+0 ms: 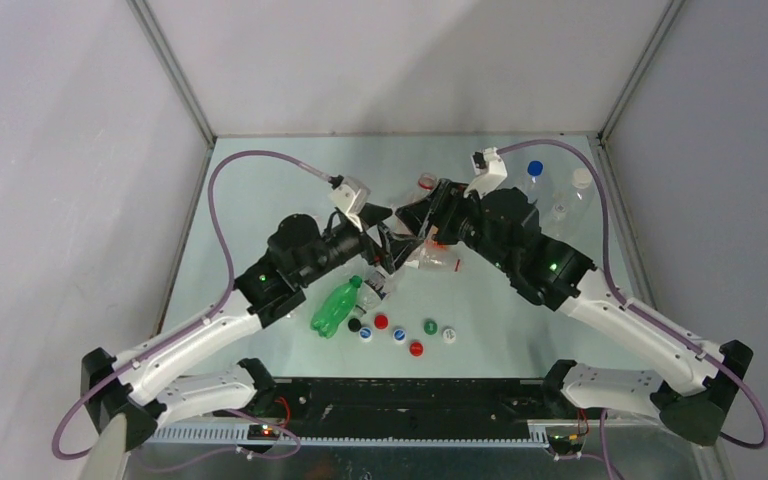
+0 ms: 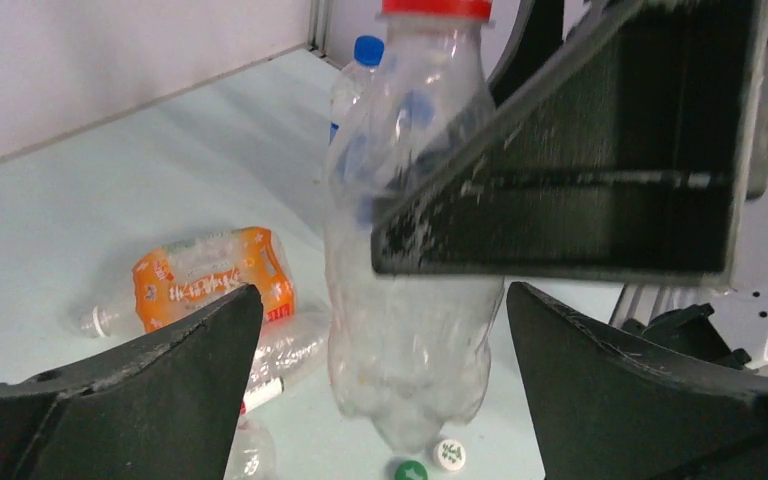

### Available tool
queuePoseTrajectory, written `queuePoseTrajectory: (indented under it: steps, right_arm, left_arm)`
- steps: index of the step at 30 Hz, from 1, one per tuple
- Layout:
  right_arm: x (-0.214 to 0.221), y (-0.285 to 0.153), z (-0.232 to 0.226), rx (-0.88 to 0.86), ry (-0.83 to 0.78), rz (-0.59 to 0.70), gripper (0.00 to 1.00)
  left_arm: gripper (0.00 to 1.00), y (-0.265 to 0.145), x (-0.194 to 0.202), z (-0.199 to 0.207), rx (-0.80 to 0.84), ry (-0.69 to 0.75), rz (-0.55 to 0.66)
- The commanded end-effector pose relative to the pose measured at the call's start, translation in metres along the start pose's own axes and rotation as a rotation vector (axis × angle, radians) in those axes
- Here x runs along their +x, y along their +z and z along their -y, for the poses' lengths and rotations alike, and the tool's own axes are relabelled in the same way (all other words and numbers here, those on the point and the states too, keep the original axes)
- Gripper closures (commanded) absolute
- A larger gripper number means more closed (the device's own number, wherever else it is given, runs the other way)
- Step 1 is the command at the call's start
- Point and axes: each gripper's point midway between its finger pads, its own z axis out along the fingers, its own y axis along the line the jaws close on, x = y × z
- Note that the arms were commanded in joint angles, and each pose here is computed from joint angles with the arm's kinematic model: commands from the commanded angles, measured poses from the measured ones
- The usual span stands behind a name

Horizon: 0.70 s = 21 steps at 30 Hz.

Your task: Screw on the bottle caps

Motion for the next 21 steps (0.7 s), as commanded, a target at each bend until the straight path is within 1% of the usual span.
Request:
queuePoseTrajectory:
  steps: [1,7,9,13,14,17,18,19,21]
  right_arm:
    - [-0.014,-0.006,-0.023,-0.087,0.065,0.069,0.54]
    - [-0.016,-0.009,-0.026,-0.103,0.070,0.090,0.53]
    - [-0.015,-0.009,-0.029,-0.126,0.065,0.082,0.51]
    - [-0.010,-0.008,-0.034,-0.169,0.058,0.042,0.47]
    - [-0.008,-0.009,-0.035,-0.181,0.055,0.028,0.45]
    - [-0.010,-0.011,-0.031,-0.187,0.043,0.014,0.39]
    - [-0.010,-0.014,-0.031,-0.203,0.037,-0.001,0.34]
    - [-0.010,-0.015,-0.031,-0.212,0.034,-0.007,0.32]
    - [-0.013,-0.018,-0.028,-0.220,0.026,-0.026,0.22]
  left_arm:
    - [0.03,0.012,-0.035,0.010,0.025,-0.020,0.109]
    - [0.07,0.022,-0.033,0.009,0.019,-0.014,0.111]
    - [0.10,0.025,-0.030,0.011,0.034,0.009,0.096]
    - [0.26,0.026,-0.024,0.007,0.021,0.060,0.072]
    - [0.30,0.025,-0.024,0.005,0.012,0.077,0.073]
    - [0.38,0.021,-0.019,0.001,0.005,0.124,0.064]
    - [0.41,0.019,-0.018,0.000,0.005,0.156,0.060]
    - [0.43,0.018,-0.013,-0.001,0.002,0.174,0.043]
    - [0.45,0.014,-0.007,-0.004,0.001,0.215,0.021]
